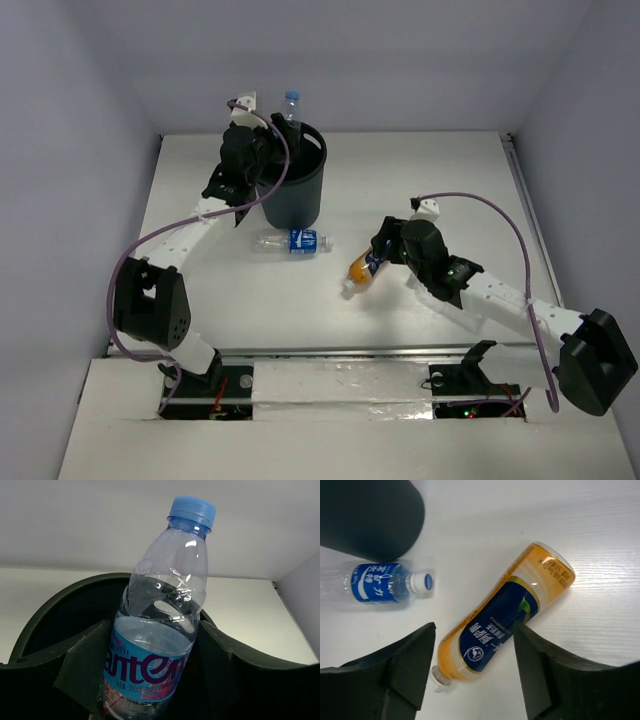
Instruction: Put the plastic bottles in the bin
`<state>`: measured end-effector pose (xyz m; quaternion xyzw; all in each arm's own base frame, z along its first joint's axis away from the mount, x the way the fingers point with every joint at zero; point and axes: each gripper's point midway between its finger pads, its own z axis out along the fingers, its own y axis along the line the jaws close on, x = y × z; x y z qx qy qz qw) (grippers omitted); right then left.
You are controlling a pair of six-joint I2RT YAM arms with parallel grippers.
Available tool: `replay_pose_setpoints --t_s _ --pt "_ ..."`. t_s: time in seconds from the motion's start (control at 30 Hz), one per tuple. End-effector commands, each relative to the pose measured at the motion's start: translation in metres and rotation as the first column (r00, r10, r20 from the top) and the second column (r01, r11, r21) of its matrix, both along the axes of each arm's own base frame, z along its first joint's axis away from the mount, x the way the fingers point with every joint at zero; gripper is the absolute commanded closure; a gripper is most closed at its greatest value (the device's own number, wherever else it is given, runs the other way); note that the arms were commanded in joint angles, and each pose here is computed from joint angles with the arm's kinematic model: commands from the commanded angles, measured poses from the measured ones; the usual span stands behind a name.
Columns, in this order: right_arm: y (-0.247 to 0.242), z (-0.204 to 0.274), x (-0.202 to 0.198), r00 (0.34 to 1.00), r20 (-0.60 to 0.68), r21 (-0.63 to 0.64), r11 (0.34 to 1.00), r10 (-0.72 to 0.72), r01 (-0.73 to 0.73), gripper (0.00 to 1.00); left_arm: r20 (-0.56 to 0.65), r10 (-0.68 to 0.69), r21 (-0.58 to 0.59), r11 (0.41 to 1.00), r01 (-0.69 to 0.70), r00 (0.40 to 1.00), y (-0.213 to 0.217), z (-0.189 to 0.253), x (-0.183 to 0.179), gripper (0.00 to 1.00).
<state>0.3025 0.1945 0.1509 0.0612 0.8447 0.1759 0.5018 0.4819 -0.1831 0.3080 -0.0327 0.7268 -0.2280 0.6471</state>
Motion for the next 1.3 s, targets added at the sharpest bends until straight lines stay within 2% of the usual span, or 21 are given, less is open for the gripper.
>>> replay_pose_setpoints --t_s 0.0,0.1,0.17,0.27,0.43,0.57,0.77,0.9,1.07,1.17,1.2,1.23,1.27 --pt "-0.007 0.009 0.011 0.998 0.007 0.000 0.998 -0.067 0.067 0.23 0.106 0.021 -0.037 0.999 -0.017 0.994 0.004 0.032 -0.005 0.34" --pt "-0.012 -0.002 0.014 0.994 -0.030 -0.018 0.994 -0.105 0.104 0.11 0.118 0.039 -0.048 0.998 -0.033 0.992 0.009 0.039 -0.009 0.30" --pt "-0.015 -0.010 0.016 0.991 -0.048 -0.026 0.992 -0.127 0.126 0.08 0.151 0.042 -0.069 0.997 -0.032 0.988 0.011 0.054 -0.016 0.27" --pt "-0.014 -0.027 0.021 0.987 -0.087 -0.023 0.991 -0.133 0.132 0.07 0.190 0.026 -0.102 0.995 -0.007 0.981 0.008 0.074 -0.029 0.23" --pt "-0.010 -0.048 0.030 0.980 -0.147 -0.011 0.991 -0.133 0.133 0.04 0.208 0.028 -0.150 0.989 0.004 0.978 0.012 0.086 -0.045 0.23" --pt "-0.012 -0.052 0.039 0.975 -0.165 0.001 0.988 -0.151 0.154 0.00 0.259 -0.004 -0.223 0.973 0.064 0.966 0.007 0.105 -0.081 0.24" --pt "-0.003 -0.066 0.053 0.968 -0.205 0.046 0.987 -0.143 0.155 0.00 0.265 -0.120 -0.214 0.960 0.180 0.957 -0.031 0.082 -0.147 0.24" --pt "0.000 -0.081 0.063 0.958 -0.237 0.044 0.983 -0.162 0.177 0.01 0.207 -0.177 -0.174 0.961 0.214 0.962 -0.046 0.040 -0.177 0.24" --pt "0.001 -0.084 0.070 0.950 -0.245 0.048 0.976 -0.195 0.212 0.09 0.172 -0.223 -0.162 0.954 0.251 0.960 -0.047 0.012 -0.204 0.25" --pt "-0.006 -0.083 0.072 0.945 -0.233 0.032 0.969 -0.231 0.245 0.19 0.148 -0.219 -0.147 0.960 0.240 0.965 -0.040 -0.001 -0.213 0.25" --pt "-0.009 -0.081 0.073 0.944 -0.222 0.028 0.966 -0.244 0.257 0.23 0.138 -0.215 -0.142 0.962 0.234 0.967 -0.036 -0.009 -0.215 0.25" --pt "-0.010 -0.079 0.074 0.944 -0.215 0.026 0.965 -0.250 0.261 0.34 0.139 -0.212 -0.145 0.962 0.232 0.967 -0.034 -0.010 -0.217 0.25" --pt "-0.011 -0.073 0.075 0.945 -0.203 0.032 0.963 -0.257 0.268 0.39 0.152 -0.206 -0.152 0.962 0.229 0.967 -0.029 -0.007 -0.221 0.25"
